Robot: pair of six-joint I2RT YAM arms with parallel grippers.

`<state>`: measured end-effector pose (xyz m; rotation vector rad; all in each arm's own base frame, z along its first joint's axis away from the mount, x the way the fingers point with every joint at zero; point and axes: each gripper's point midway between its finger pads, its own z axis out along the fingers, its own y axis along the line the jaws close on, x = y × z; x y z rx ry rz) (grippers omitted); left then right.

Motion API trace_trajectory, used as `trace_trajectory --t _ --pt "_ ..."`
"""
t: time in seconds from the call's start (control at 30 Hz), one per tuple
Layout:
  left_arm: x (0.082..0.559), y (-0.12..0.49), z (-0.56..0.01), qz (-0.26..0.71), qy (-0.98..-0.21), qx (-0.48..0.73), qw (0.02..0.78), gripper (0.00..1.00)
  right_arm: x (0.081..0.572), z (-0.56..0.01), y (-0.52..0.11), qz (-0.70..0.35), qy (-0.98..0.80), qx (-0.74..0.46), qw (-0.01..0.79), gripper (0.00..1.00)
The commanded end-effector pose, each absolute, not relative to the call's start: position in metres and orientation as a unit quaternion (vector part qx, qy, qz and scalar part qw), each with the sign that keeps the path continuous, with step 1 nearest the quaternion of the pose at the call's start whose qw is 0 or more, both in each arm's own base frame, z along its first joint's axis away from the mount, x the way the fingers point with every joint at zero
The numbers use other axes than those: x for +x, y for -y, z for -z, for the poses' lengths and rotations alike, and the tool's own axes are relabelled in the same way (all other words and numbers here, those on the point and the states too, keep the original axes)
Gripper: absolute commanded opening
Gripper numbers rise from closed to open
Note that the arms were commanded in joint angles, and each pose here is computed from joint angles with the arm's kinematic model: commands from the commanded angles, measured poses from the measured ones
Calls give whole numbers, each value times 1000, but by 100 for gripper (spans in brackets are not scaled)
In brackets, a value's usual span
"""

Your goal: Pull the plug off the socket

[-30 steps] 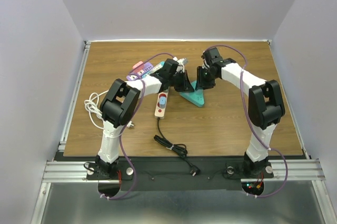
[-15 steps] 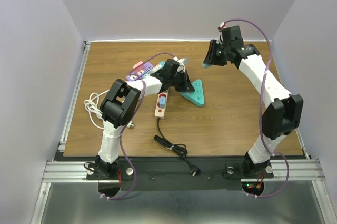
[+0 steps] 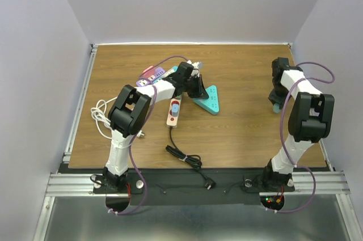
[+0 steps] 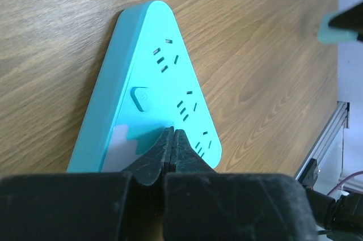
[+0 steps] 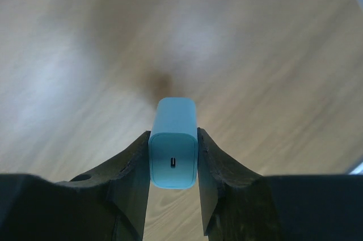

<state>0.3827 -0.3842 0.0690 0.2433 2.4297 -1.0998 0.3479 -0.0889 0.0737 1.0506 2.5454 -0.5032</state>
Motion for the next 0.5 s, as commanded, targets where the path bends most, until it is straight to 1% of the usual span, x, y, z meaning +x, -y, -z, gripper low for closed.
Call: trace_trajectory --t 0.0,0.1,0.13,0.17,0.23,0.27,0.33,0.37,0.4,0.43,0.47 --pt "377 354 -31 324 -924 73 191 0 326 -88 124 274 -850 411 182 18" --pt "379 361 -49 341 -916 76 197 0 305 -72 146 306 -833 438 141 24" --pt "379 362 -53 344 -914 77 200 0 302 -72 150 310 -829 444 139 25" --pt "380 361 -57 344 -913 74 204 0 298 -71 155 314 -825 451 134 32" --pt "382 361 -76 349 -907 74 223 0 300 -72 155 306 -826 454 134 34" --pt "383 360 -82 350 -905 72 230 0 301 -74 154 300 -827 454 137 41" --pt "386 357 -102 351 -899 65 252 0 311 -79 149 275 -833 458 146 64" --pt "387 355 -107 349 -899 61 259 2 314 -81 148 268 -835 456 150 81" --pt "390 352 -112 344 -898 53 269 16 322 -89 145 251 -837 457 163 88" --pt "390 351 -126 347 -893 51 281 39 325 -92 144 244 -840 454 169 93" --pt "391 349 -130 345 -893 42 287 47 330 -98 144 238 -841 451 180 99"
